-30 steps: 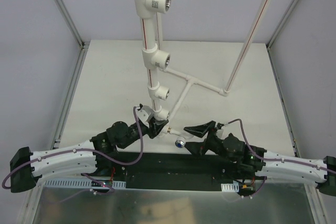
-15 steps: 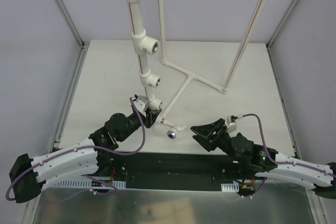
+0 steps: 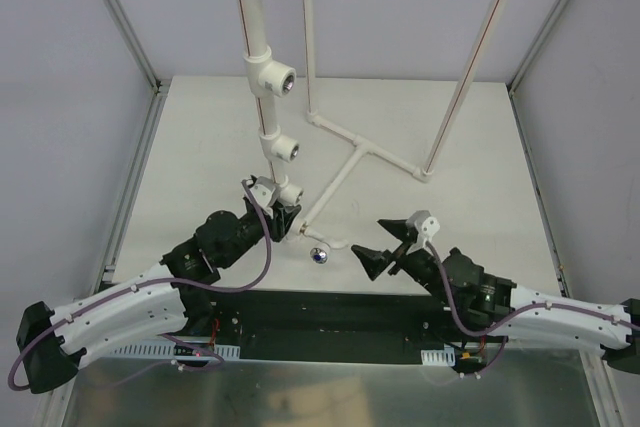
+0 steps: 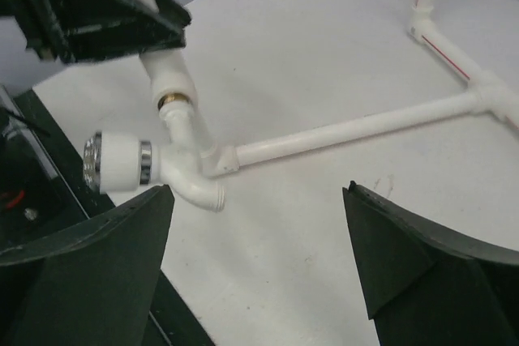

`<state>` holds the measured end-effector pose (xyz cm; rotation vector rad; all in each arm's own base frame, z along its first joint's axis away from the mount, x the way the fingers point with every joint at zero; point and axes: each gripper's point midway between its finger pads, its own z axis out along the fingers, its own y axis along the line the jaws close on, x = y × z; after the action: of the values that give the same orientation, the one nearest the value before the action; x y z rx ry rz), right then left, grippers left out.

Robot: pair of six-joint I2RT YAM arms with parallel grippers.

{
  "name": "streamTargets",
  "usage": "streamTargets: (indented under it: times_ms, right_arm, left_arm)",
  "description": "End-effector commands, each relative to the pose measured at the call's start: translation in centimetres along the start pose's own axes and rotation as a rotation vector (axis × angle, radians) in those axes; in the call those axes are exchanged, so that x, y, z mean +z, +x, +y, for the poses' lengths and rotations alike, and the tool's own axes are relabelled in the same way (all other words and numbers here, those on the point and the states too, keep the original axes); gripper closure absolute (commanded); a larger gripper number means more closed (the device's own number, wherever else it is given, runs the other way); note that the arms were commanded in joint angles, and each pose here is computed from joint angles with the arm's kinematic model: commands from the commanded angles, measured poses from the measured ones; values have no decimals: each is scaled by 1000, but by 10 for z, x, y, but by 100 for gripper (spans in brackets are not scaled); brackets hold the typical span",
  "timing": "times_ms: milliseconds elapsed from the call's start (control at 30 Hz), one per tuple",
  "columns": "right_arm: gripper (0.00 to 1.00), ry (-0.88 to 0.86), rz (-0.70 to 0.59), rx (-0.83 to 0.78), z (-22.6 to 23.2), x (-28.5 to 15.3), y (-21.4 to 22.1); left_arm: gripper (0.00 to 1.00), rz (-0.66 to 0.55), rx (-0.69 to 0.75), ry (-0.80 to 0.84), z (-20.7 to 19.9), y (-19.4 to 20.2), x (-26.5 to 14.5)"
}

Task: Install the water faucets
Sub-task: Screw the water faucet onto the adaptor.

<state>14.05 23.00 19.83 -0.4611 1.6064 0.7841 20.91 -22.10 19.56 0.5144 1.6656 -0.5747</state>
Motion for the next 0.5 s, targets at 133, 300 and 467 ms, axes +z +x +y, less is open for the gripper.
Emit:
streamTargets:
  times_ms: [133, 300, 467]
  right_arm:
    - [1, -342, -160, -736, 46, 8, 9]
    - [1, -362, -220, -850, 64, 13, 11]
    - [1, -304, -277, -950, 69, 23, 3]
  left_arm:
    - [100, 41, -131, -57, 6, -13, -9]
    - [100, 37, -146, -45, 5, -12, -13]
    - [100, 37, -162, -30, 2, -11, -14]
